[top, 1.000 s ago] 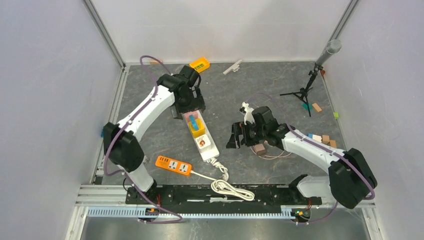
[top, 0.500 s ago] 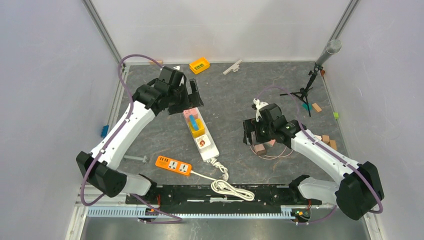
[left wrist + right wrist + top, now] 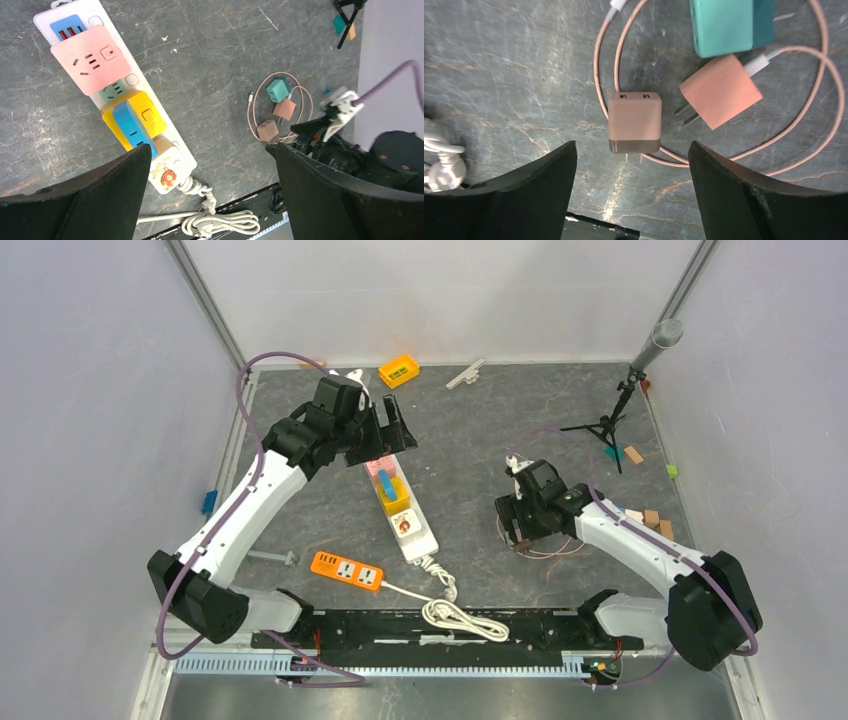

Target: Insert the plug

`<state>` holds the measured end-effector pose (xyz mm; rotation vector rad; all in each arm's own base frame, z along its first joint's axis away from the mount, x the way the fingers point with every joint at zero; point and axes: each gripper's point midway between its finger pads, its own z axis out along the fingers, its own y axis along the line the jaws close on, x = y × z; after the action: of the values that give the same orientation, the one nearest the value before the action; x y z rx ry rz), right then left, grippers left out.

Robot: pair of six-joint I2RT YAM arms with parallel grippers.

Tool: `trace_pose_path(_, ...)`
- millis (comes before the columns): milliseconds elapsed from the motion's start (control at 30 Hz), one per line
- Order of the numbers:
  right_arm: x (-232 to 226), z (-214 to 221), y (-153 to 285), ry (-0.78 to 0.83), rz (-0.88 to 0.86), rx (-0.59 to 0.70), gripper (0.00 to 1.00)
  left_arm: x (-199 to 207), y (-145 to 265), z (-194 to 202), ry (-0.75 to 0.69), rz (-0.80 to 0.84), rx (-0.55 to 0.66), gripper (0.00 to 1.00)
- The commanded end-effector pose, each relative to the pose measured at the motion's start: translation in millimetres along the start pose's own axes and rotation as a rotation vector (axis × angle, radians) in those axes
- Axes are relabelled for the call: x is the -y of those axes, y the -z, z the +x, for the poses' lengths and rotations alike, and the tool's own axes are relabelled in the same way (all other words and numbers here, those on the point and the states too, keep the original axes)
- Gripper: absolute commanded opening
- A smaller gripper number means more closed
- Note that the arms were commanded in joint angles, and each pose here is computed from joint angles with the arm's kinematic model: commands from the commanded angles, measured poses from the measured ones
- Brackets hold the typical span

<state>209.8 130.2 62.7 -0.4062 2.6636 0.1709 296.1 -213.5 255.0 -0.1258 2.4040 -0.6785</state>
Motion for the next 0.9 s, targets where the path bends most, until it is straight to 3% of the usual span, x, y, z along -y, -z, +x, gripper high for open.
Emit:
trace_pose_path(0,0,14,-10,0.012,-0.009,-0.039,0.84,20,22,-19,-0.035,0.102,0.089,1.0)
trace_pose_path(267,-4,19,-25,0.028,-0.036,-0.048,0.72,39,43,-32,-0.1,0.216,0.181,1.0)
trace_pose_path(600,-4,13,-37,0.063,-0.03,-0.054,0.66,45,72,-35,-0.239,0.338,0.365,1.0)
trace_pose_path(867,-13,6,-29,0.096,-0.09,-0.029,0.41,45,85,-24,-0.391,0.408,0.434,1.0)
